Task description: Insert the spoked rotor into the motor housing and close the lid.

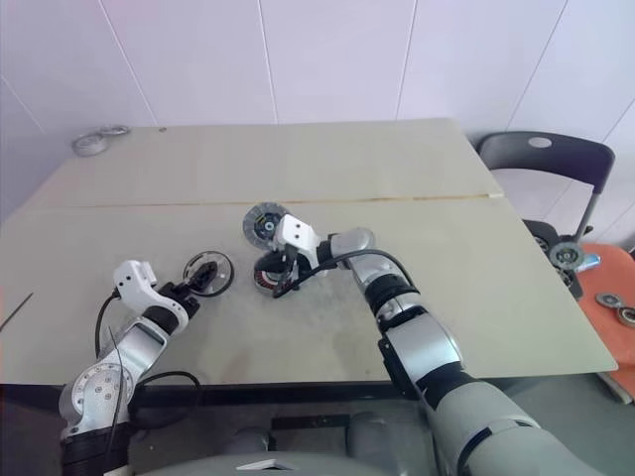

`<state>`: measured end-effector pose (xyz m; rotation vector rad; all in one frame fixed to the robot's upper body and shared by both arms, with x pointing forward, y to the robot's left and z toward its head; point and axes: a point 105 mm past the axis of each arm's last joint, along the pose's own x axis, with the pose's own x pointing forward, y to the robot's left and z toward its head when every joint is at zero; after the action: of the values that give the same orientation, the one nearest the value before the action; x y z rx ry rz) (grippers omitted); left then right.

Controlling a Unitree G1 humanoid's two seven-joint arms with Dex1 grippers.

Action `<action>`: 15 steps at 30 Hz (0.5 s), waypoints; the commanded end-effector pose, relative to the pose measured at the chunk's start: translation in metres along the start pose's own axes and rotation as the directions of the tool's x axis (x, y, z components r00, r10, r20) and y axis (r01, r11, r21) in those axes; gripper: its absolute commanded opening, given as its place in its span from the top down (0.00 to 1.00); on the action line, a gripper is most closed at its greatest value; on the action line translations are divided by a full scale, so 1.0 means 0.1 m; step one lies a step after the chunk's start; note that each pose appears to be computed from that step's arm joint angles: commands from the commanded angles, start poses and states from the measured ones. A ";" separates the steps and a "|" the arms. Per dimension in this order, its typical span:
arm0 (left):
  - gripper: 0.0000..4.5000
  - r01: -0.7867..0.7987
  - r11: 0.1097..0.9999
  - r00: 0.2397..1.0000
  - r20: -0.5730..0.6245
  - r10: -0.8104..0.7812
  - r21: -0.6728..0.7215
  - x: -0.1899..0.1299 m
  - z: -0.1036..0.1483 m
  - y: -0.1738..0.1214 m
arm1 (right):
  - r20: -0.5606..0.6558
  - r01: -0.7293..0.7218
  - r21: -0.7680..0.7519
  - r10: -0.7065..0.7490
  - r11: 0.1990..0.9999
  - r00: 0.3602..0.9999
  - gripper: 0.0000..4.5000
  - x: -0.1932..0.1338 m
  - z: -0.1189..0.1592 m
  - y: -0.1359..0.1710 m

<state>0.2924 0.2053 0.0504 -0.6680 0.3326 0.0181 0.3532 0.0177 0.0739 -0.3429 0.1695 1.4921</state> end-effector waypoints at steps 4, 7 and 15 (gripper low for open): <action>0.00 0.079 0.997 0.994 -0.079 -0.078 0.013 0.10 -0.19 -0.21 | 0.032 0.017 -0.050 -0.015 0.999 0.999 0.99 -0.01 0.13 -0.04; 0.00 0.095 0.995 0.992 -0.090 -0.093 0.017 0.11 -0.22 -0.24 | 0.033 0.020 -0.049 -0.018 0.999 0.999 0.99 -0.01 0.12 -0.04; 0.00 0.099 0.994 0.992 -0.083 -0.095 0.039 0.10 -0.21 -0.23 | 0.027 0.026 -0.052 -0.024 0.998 0.999 0.99 0.00 0.10 -0.04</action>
<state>0.2990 0.1894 0.0500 -0.6403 0.3421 -0.0522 0.3531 0.0170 0.0709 -0.3411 0.1684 1.4784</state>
